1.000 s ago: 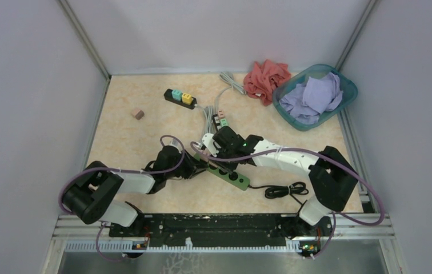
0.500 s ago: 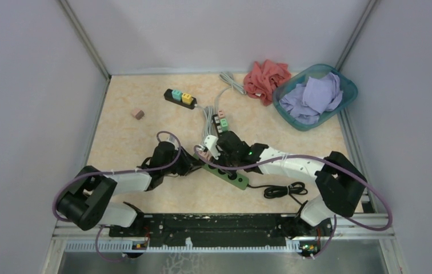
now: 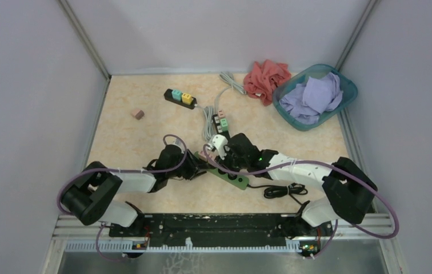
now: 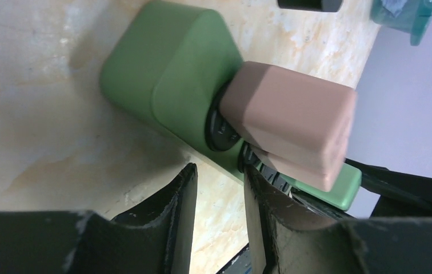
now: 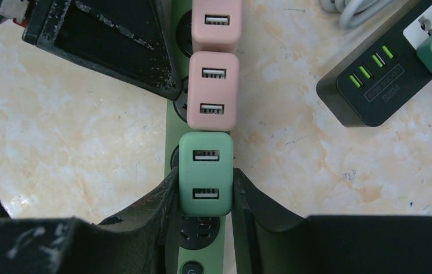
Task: Insert the plug
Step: Insert the plug into the socket.
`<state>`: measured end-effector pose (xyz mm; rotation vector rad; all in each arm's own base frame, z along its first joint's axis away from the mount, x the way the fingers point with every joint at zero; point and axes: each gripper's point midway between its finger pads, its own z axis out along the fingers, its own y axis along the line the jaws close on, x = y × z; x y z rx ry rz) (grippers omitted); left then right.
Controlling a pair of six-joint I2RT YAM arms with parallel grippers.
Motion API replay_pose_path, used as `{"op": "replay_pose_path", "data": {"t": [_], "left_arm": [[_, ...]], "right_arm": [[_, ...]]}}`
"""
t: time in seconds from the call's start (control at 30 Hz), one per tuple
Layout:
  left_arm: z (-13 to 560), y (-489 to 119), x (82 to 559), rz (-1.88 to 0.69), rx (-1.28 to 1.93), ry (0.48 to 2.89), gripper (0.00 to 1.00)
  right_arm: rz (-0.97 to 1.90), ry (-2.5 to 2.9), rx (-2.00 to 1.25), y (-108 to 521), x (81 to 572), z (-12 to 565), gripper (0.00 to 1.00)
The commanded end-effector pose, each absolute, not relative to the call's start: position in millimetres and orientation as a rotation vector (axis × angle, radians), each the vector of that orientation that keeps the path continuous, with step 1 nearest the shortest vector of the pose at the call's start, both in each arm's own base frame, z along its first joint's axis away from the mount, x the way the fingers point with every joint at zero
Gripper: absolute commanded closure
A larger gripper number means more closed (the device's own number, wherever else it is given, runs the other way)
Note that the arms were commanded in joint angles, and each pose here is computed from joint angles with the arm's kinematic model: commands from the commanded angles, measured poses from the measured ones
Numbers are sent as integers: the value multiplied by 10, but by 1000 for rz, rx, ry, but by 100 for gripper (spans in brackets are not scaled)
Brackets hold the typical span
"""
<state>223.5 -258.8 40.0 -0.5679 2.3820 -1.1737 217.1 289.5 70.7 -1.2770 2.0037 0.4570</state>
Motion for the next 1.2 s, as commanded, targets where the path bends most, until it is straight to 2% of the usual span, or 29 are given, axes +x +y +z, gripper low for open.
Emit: {"op": "replay_pose_path", "data": {"t": [0.0, 0.43, 0.77, 0.93, 1.17], "left_arm": [[324, -2639, 2241, -1190, -601, 2393, 59], [91, -2583, 2255, -1094, -632, 2450, 67], [39, -2537, 2221, -1063, -630, 2468, 72], [63, -2524, 2221, -1064, -627, 2457, 75], [70, -2496, 2212, -1056, -627, 2449, 76]], "right_arm": [[472, 2088, -1229, 2734, 2130, 453, 100], [240, 2151, -1154, 2337, 2306, 458, 100], [181, 2289, -1376, 2248, 2170, 342, 100], [260, 2273, -1444, 2382, 2095, 302, 100], [62, 2378, -1479, 2099, 2093, 39, 100]]}}
